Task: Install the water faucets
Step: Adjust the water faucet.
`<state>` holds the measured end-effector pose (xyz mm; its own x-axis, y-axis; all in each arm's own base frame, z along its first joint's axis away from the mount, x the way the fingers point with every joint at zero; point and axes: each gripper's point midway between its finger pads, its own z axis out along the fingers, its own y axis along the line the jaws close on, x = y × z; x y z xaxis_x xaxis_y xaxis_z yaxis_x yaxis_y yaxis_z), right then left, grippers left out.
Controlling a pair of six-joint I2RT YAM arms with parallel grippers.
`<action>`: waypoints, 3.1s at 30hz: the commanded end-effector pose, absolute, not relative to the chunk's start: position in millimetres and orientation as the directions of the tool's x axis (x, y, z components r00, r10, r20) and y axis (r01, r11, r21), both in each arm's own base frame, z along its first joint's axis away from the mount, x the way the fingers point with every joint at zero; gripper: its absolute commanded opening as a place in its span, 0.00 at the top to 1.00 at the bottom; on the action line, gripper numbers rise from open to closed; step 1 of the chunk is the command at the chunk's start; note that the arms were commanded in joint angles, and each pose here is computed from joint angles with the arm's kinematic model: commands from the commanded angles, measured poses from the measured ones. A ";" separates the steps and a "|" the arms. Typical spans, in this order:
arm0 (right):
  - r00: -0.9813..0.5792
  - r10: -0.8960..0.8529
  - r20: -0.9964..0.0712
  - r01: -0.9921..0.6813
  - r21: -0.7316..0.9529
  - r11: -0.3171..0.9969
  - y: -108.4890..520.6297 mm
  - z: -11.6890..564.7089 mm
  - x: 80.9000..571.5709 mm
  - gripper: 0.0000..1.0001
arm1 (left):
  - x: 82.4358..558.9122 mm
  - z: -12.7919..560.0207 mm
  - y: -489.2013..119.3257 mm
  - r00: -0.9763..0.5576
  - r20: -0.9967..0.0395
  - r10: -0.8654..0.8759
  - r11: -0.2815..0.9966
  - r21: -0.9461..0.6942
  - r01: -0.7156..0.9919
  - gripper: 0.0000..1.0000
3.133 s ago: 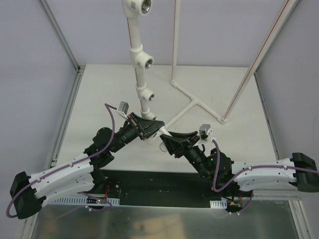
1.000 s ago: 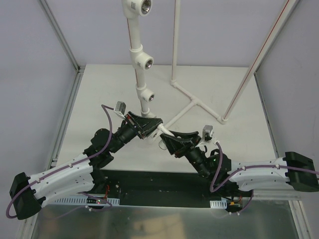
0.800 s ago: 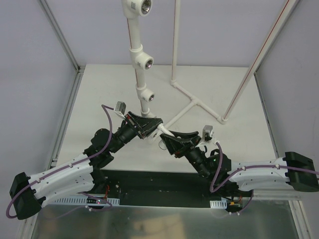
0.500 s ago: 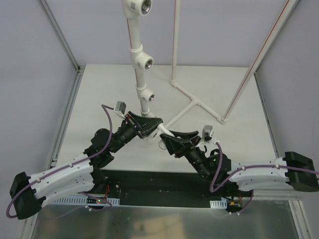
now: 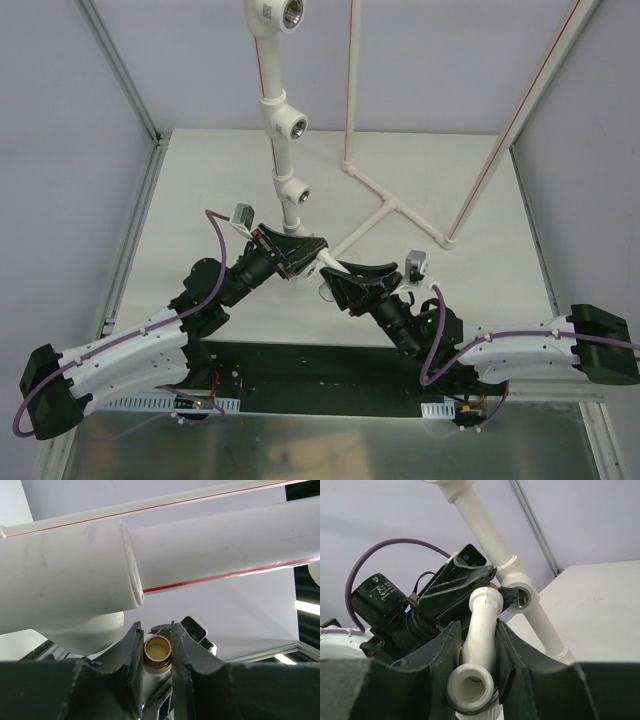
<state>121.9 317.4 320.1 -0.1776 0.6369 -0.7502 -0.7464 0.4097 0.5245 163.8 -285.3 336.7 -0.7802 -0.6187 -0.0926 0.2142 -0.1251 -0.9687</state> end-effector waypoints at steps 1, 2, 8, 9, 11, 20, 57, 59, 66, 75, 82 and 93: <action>-0.192 0.723 -0.663 -0.759 0.568 0.319 311.5 354.0 116.8 1.00 | 153.8 355.2 -283.0 -0.794 -0.079 -0.603 -0.202 -0.948 0.247 1.00; -0.192 0.723 -0.663 -0.761 0.566 0.318 310.7 354.1 116.3 1.00 | 153.9 354.6 -282.3 -0.793 -0.079 -0.604 -0.202 -0.948 0.248 1.00; -0.186 0.712 -0.677 -0.751 0.566 0.342 299.0 349.8 117.8 1.00 | 155.1 350.5 -276.2 -0.776 -0.078 -0.626 -0.196 -0.947 0.253 1.00; -0.185 0.706 -0.684 -0.748 0.564 0.351 297.1 349.3 118.5 1.00 | 154.7 348.5 -275.5 -0.776 -0.079 -0.626 -0.193 -0.948 0.253 0.96; -0.187 0.691 -0.699 -0.740 0.562 0.369 294.2 346.3 119.6 1.00 | 154.7 345.5 -274.7 -0.774 -0.082 -0.628 -0.185 -0.950 0.251 0.89; -0.164 0.711 -0.684 -0.735 0.565 0.374 280.8 354.4 121.6 1.00 | 153.9 338.3 -279.9 -0.785 -0.098 -0.611 -0.157 -0.958 0.242 0.71; -0.209 0.626 -0.751 -0.741 0.540 0.400 323.1 327.7 119.2 0.55 | 152.8 347.0 -289.0 -0.797 -0.107 -0.594 -0.156 -0.957 0.245 1.00; -0.215 0.634 -0.743 -0.741 0.547 0.390 324.2 327.6 119.1 0.53 | 152.2 348.3 -288.2 -0.797 -0.107 -0.595 -0.162 -0.955 0.249 1.00; -0.221 0.652 -0.725 -0.734 0.564 0.378 328.7 324.8 120.0 0.60 | 157.0 350.6 -284.7 -0.778 -0.092 -0.621 -0.175 -0.952 0.253 1.00; -0.212 0.659 -0.722 -0.697 0.584 0.415 319.6 319.8 127.5 1.00 | 156.9 348.7 -277.9 -0.763 -0.087 -0.640 -0.179 -0.949 0.258 1.00; -0.201 0.584 -0.786 -0.687 0.538 0.488 309.4 306.1 129.5 1.00 | 155.6 343.4 -273.1 -0.757 -0.091 -0.647 -0.169 -0.951 0.259 1.00; -0.214 0.524 -0.825 -0.676 0.512 0.530 312.2 294.3 130.2 1.00 | 154.7 345.4 -278.5 -0.768 -0.106 -0.631 -0.162 -0.951 0.264 0.60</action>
